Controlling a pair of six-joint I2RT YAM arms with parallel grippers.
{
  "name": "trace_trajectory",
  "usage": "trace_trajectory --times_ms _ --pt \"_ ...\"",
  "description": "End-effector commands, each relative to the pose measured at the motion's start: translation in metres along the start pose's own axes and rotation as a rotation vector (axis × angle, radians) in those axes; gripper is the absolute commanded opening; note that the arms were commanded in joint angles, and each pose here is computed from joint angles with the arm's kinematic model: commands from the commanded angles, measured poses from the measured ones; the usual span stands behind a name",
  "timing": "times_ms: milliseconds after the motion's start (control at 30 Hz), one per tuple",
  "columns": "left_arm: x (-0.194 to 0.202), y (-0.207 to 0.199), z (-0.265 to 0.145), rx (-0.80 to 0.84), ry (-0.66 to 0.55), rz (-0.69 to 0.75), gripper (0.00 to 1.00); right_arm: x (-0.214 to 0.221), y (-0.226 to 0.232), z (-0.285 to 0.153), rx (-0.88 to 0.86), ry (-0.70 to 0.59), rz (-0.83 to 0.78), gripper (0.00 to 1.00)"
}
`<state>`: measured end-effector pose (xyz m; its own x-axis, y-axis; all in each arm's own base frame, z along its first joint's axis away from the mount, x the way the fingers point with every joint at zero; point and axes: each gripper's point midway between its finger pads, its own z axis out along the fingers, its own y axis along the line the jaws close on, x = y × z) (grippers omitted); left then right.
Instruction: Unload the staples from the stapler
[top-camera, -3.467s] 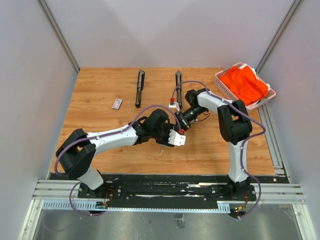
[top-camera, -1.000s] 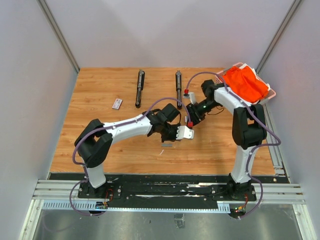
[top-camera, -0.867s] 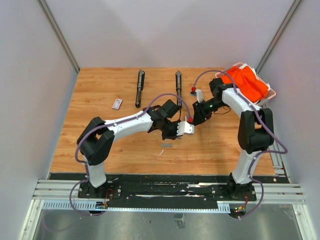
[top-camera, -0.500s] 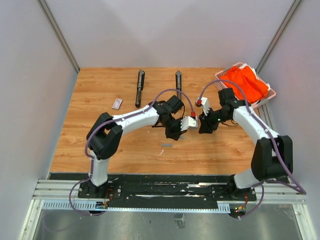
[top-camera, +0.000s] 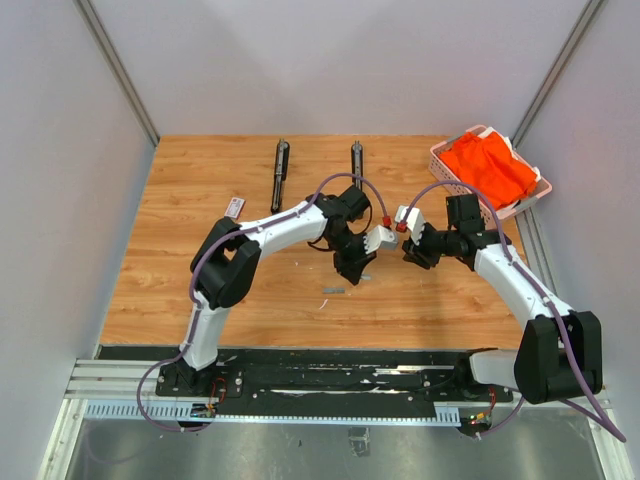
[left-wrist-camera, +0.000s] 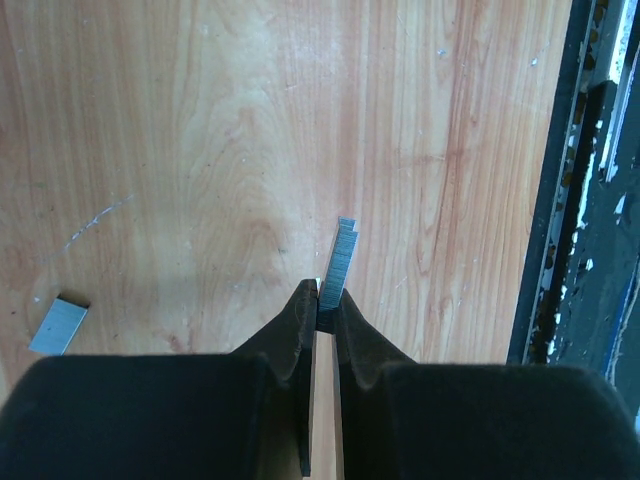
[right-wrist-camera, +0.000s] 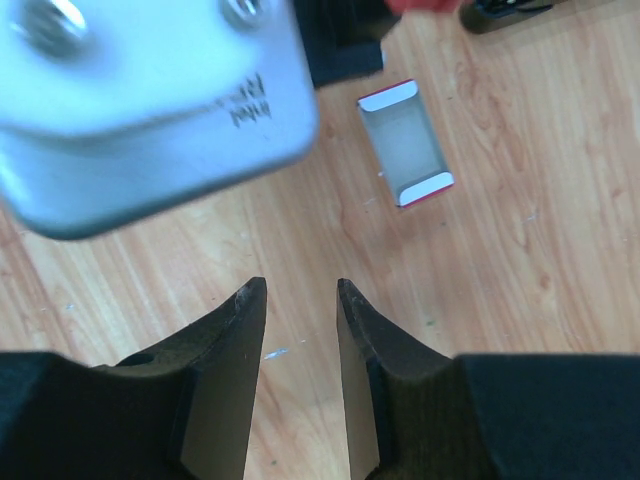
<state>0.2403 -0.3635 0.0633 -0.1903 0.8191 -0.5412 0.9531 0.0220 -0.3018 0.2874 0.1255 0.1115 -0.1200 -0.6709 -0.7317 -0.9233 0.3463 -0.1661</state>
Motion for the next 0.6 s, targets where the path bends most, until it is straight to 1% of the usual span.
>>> trace_trajectory --times_ms 0,233,333,433,567 --pt "0.004 -0.006 0.009 0.083 0.032 -0.122 0.04 -0.004 -0.017 -0.006 0.077 -0.020 -0.020 0.36" --pt "0.014 -0.006 0.031 0.154 0.071 -0.243 0.05 -0.003 -0.015 -0.012 0.096 -0.026 -0.018 0.36" --pt "0.015 -0.007 0.037 0.173 0.074 -0.282 0.11 -0.003 -0.015 -0.017 0.110 -0.031 -0.018 0.36" --pt "0.017 -0.006 0.042 0.183 0.082 -0.312 0.20 -0.003 -0.015 -0.020 0.118 -0.032 -0.015 0.36" --pt "0.018 -0.004 0.047 0.191 0.086 -0.334 0.22 -0.004 -0.012 -0.022 0.114 -0.039 -0.010 0.36"
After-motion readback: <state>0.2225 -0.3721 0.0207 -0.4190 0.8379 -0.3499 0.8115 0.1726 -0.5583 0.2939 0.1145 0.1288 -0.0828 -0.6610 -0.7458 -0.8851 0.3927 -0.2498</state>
